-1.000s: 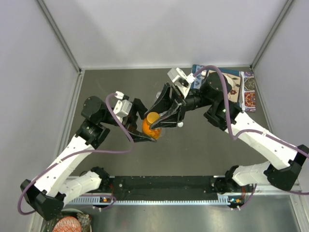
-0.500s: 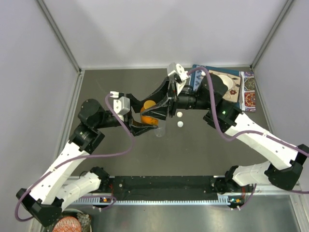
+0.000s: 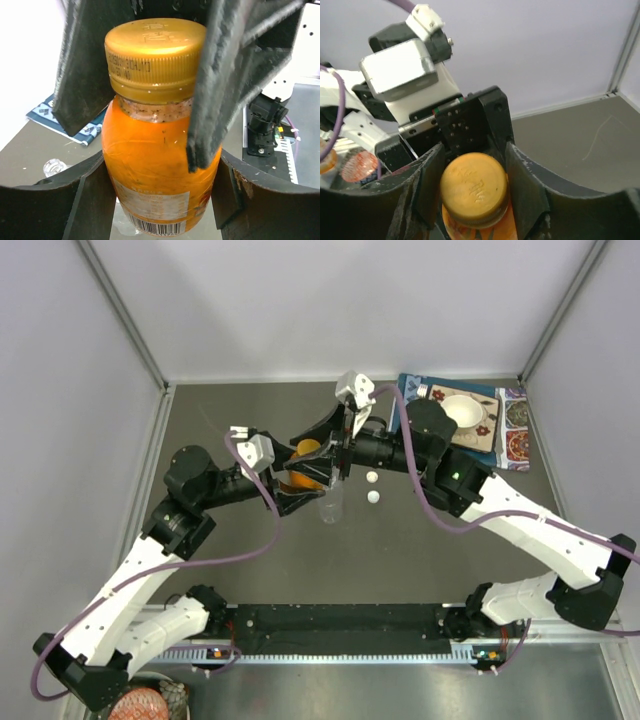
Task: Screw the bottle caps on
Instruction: Screw the bottle cap onto the plastic bottle.
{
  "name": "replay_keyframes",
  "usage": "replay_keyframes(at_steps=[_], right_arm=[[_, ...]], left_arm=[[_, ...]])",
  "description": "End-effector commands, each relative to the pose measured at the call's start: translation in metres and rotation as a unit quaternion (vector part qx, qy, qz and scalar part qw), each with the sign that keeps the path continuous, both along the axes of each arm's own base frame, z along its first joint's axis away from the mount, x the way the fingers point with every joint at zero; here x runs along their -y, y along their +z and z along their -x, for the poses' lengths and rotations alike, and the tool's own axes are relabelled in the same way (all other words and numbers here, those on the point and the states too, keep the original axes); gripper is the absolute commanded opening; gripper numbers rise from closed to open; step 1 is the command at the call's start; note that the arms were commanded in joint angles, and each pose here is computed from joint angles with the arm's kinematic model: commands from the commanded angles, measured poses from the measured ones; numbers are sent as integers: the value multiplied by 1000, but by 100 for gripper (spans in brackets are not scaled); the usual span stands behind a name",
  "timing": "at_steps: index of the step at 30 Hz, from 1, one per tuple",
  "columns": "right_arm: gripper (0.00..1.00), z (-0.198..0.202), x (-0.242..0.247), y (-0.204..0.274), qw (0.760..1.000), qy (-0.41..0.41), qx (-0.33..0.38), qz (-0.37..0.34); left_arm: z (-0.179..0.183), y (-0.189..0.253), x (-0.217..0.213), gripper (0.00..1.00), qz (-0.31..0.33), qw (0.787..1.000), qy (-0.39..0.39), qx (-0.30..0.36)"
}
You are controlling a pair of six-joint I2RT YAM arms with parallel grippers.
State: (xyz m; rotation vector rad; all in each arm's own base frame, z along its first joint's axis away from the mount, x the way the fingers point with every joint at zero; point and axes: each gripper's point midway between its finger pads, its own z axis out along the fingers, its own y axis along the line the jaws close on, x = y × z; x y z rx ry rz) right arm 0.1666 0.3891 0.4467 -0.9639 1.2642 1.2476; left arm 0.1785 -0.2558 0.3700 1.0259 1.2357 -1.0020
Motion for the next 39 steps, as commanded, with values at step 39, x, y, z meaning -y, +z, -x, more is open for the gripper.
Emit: replay_keyframes(at_steps=[39], right_arm=[[68,10,42,57,998,-43,33,-35]], left_arm=[[-8,6,-10,0,27,998,36,38]])
